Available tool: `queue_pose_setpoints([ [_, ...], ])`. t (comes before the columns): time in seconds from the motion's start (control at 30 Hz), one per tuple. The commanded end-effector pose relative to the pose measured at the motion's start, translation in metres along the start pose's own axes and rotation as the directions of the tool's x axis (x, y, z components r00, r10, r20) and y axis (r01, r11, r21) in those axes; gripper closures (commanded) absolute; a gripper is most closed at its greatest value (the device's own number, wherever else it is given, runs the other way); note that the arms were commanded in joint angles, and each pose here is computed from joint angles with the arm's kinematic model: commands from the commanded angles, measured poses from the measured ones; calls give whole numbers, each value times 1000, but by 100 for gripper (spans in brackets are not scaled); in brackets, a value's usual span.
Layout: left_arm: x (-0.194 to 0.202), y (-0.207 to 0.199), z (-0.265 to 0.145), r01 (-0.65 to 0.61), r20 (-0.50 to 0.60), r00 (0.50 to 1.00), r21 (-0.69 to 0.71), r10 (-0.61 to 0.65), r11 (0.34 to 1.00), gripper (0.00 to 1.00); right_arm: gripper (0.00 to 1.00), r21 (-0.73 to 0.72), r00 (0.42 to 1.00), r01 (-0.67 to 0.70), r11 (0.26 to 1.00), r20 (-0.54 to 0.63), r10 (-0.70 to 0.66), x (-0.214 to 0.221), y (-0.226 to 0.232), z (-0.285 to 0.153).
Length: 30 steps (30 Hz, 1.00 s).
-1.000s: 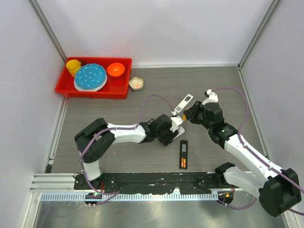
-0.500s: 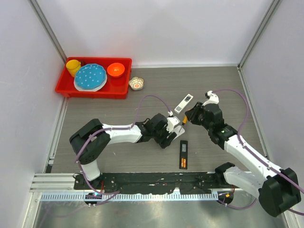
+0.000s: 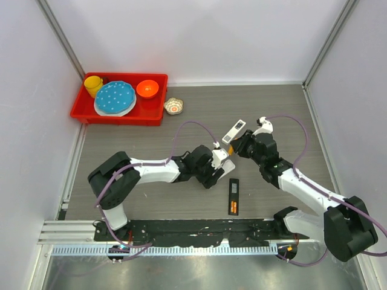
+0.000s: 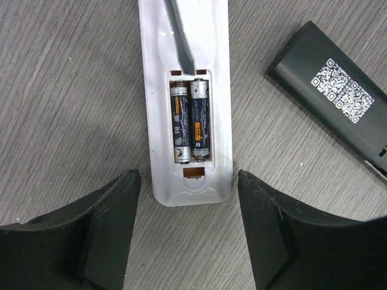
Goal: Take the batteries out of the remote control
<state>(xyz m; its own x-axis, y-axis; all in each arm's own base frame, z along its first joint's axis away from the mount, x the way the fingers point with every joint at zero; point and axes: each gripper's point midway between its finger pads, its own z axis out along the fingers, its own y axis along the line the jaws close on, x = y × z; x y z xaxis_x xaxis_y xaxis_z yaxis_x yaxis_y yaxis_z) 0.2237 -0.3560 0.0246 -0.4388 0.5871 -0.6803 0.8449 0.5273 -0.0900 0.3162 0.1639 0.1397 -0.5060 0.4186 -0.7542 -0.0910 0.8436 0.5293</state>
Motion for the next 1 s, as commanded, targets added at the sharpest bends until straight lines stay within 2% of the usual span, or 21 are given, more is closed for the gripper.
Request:
queue_pose_setpoints([
  [0.0, 15, 8, -5, 19, -23, 1000, -38, -20, 999, 29, 99, -72, 994, -5, 997, 108, 12, -20, 21, 6],
  [0.37, 7, 19, -22, 27, 70, 997, -131, -18, 991, 33, 99, -56, 990, 22, 998, 139, -14, -21, 22, 4],
  [0.6, 8, 5, -10, -25, 55, 998, -98, 30, 995, 29, 99, -39, 990, 24, 999, 140, -19, -16, 15, 0],
  [0.63, 14, 5, -5, -28, 28, 999, -92, 31, 995, 29, 99, -38, 990, 29, 999, 137, -24, -15, 14, -1],
  [0.97, 6, -3, 4, -37, 28, 999, -43, 38, 998, 29, 99, -37, 989, 43, 998, 141, -37, -15, 13, -3],
])
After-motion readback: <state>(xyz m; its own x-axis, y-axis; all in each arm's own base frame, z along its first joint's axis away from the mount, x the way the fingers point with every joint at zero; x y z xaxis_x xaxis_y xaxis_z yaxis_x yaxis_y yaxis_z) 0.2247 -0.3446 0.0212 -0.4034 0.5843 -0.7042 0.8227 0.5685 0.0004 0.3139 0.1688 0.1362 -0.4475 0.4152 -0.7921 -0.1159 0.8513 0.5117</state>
